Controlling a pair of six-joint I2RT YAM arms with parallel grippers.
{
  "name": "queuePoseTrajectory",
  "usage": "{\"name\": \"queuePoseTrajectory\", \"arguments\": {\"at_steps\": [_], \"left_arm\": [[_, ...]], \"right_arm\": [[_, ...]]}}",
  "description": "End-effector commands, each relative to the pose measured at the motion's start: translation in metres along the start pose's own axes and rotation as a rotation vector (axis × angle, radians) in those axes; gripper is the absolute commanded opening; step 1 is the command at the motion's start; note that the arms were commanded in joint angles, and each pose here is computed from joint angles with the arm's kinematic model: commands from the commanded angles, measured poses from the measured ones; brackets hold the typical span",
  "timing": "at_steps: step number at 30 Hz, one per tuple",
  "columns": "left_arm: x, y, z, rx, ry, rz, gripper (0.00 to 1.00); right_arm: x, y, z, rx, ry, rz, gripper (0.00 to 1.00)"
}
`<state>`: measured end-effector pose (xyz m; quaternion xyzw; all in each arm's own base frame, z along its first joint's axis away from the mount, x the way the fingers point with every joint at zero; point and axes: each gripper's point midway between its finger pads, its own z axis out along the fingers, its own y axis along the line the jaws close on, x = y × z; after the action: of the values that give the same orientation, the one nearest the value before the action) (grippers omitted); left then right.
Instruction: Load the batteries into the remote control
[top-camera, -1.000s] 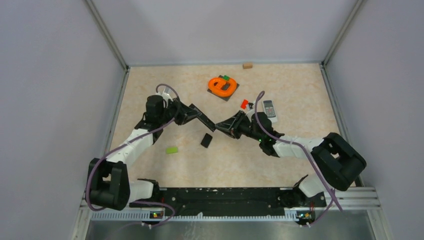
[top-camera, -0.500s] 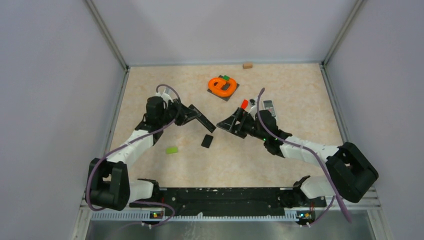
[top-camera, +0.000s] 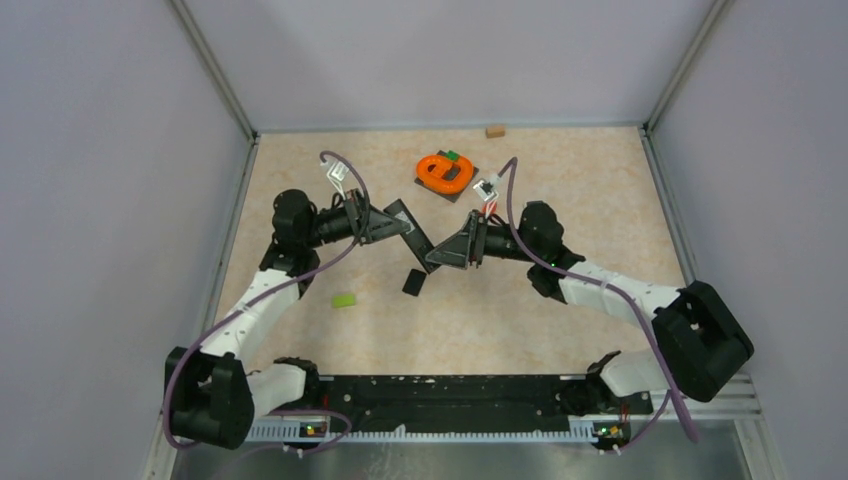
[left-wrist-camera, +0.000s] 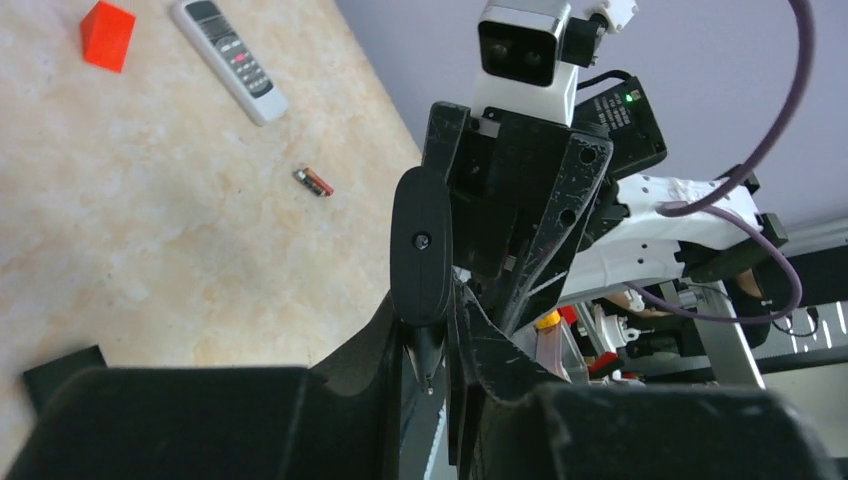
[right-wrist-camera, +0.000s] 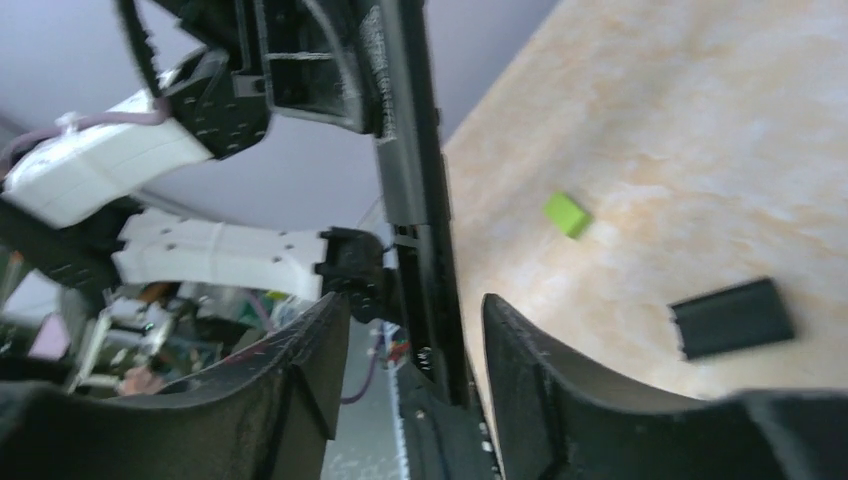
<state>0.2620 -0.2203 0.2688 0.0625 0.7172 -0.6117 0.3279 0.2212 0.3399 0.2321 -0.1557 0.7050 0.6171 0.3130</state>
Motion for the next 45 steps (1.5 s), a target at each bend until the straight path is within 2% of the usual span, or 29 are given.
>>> {"name": "queuePoseTrajectory", "arguments": {"at_steps": [1, 4, 8, 9, 13, 15, 16, 19, 22, 26, 27, 28, 29, 30, 32, 36, 39, 42, 45], "left_arm": [[-0.009, -0.049, -0.005, 0.155, 0.015, 0.152, 0.01], [-0.012, -0.059, -0.007, 0.189, 0.000, 0.171, 0.05], [-0.016, -0.067, -0.008, 0.201, -0.022, 0.176, 0.12], [-0.016, -0.069, -0.008, 0.203, -0.024, 0.175, 0.19], [-0.016, -0.069, -0.009, 0.197, -0.026, 0.165, 0.58], [-0.015, -0.065, -0.008, 0.189, -0.021, 0.150, 0.68], [-0.014, -0.063, -0.007, 0.184, -0.019, 0.139, 0.69], [-0.013, -0.056, -0.004, 0.168, -0.005, 0.121, 0.62], [-0.012, -0.052, -0.003, 0.152, 0.006, 0.118, 0.49], [-0.010, -0.052, -0.003, 0.154, 0.012, 0.137, 0.17], [-0.010, -0.052, -0.003, 0.153, 0.011, 0.145, 0.09], [-0.011, -0.051, -0.003, 0.152, 0.007, 0.157, 0.00], [-0.011, -0.050, -0.003, 0.146, 0.001, 0.169, 0.00], [-0.012, -0.048, -0.003, 0.138, -0.006, 0.185, 0.00], [-0.018, -0.040, -0.002, 0.087, -0.042, 0.207, 0.00], [-0.033, -0.018, -0.005, -0.077, -0.137, 0.241, 0.00], [-0.044, -0.006, -0.011, -0.173, -0.207, 0.263, 0.00], [-0.049, -0.004, -0.015, -0.205, -0.243, 0.273, 0.00], [-0.050, -0.004, -0.016, -0.211, -0.252, 0.272, 0.00]], "right_arm": [[-0.005, 0.070, -0.001, -0.313, 0.033, -0.148, 0.45], [-0.003, 0.071, 0.007, -0.304, 0.051, -0.133, 0.24], [-0.008, 0.070, 0.011, -0.308, 0.029, -0.094, 0.03], [-0.009, 0.070, 0.012, -0.304, 0.020, -0.085, 0.00], [-0.014, 0.072, 0.013, -0.307, 0.000, -0.073, 0.00], [-0.014, 0.072, 0.014, -0.308, 0.005, -0.073, 0.00], [-0.014, 0.072, 0.014, -0.308, 0.011, -0.073, 0.00], [-0.012, 0.069, 0.016, -0.298, 0.025, -0.079, 0.00], [-0.011, 0.067, 0.017, -0.291, 0.031, -0.077, 0.00], [-0.011, 0.061, 0.020, -0.260, 0.044, -0.079, 0.00], [-0.010, 0.058, 0.021, -0.243, 0.050, -0.077, 0.04], [-0.010, 0.056, 0.021, -0.226, 0.051, -0.081, 0.20], [-0.011, 0.052, 0.020, -0.201, 0.039, -0.084, 0.42], [-0.013, 0.047, 0.018, -0.164, 0.023, -0.087, 0.61], [-0.020, 0.033, 0.011, -0.073, -0.024, -0.084, 0.69], [-0.038, -0.020, -0.021, 0.213, -0.094, -0.016, 0.66], [-0.036, -0.077, -0.060, 0.574, -0.090, -0.031, 0.59], [-0.026, -0.130, -0.118, 0.960, -0.075, -0.034, 0.49], [-0.008, -0.160, -0.165, 1.206, -0.013, -0.013, 0.43]]}}
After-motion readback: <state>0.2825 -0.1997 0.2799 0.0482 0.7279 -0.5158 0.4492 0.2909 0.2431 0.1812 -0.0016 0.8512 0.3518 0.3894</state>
